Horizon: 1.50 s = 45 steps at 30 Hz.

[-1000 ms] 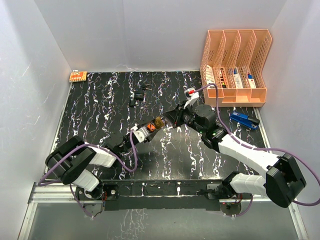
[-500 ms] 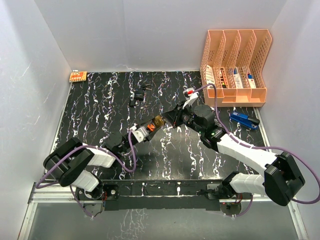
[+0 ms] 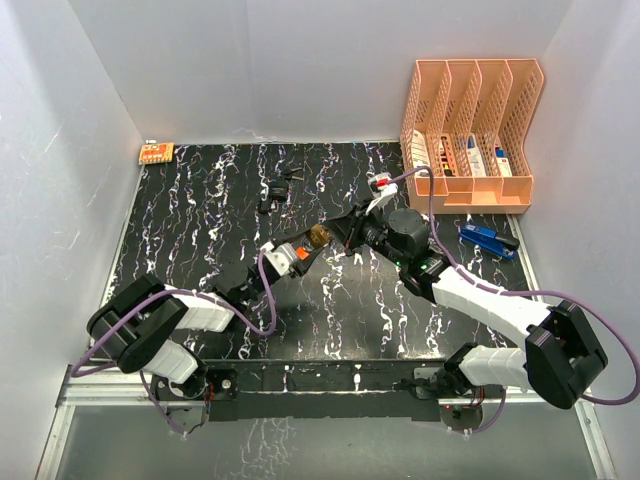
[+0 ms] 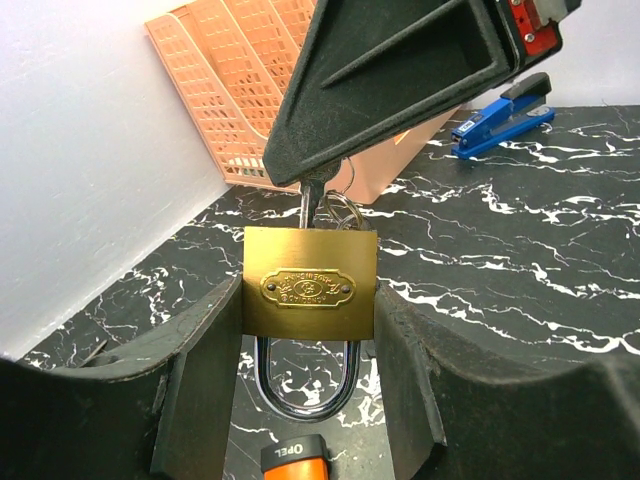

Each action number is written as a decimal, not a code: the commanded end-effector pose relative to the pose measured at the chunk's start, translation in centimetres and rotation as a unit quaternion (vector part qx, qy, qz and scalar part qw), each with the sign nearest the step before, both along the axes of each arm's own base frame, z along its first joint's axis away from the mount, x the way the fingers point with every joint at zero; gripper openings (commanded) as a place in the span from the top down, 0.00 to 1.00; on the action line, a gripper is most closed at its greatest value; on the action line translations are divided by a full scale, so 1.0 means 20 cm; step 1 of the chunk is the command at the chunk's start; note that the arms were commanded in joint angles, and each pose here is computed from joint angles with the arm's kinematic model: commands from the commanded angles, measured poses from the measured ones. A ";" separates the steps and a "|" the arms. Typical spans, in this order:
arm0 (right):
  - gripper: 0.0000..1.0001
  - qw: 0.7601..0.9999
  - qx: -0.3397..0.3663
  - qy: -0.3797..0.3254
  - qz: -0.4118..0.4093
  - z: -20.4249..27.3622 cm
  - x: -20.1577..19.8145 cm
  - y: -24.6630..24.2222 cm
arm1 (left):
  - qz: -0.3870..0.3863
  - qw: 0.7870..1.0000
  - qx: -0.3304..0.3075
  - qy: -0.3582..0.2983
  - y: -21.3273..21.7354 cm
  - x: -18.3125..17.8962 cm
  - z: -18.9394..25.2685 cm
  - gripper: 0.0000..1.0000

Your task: Unlock with the key

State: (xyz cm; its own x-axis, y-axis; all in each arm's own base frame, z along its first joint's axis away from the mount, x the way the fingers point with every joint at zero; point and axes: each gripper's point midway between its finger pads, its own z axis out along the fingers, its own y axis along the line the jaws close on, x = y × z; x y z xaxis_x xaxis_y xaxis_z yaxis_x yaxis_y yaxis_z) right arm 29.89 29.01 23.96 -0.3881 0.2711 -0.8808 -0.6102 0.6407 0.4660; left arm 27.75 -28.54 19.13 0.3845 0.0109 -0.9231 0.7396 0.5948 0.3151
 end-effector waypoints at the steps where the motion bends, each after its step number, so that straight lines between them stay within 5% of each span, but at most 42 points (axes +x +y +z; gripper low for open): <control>1: 1.00 1.000 0.004 0.007 0.019 -0.01 -0.03 0.04 | 0.024 0.985 -0.134 -0.109 0.05 0.02 0.53 1.00; 27: 1.00 0.998 0.001 0.021 0.064 -0.06 -0.05 0.14 | -0.030 0.981 -0.140 -0.131 -0.01 -0.06 0.64 1.00; 45: 1.00 0.996 0.002 0.086 0.030 -0.22 0.03 0.16 | 0.086 0.984 -0.154 0.004 0.04 0.16 0.39 1.00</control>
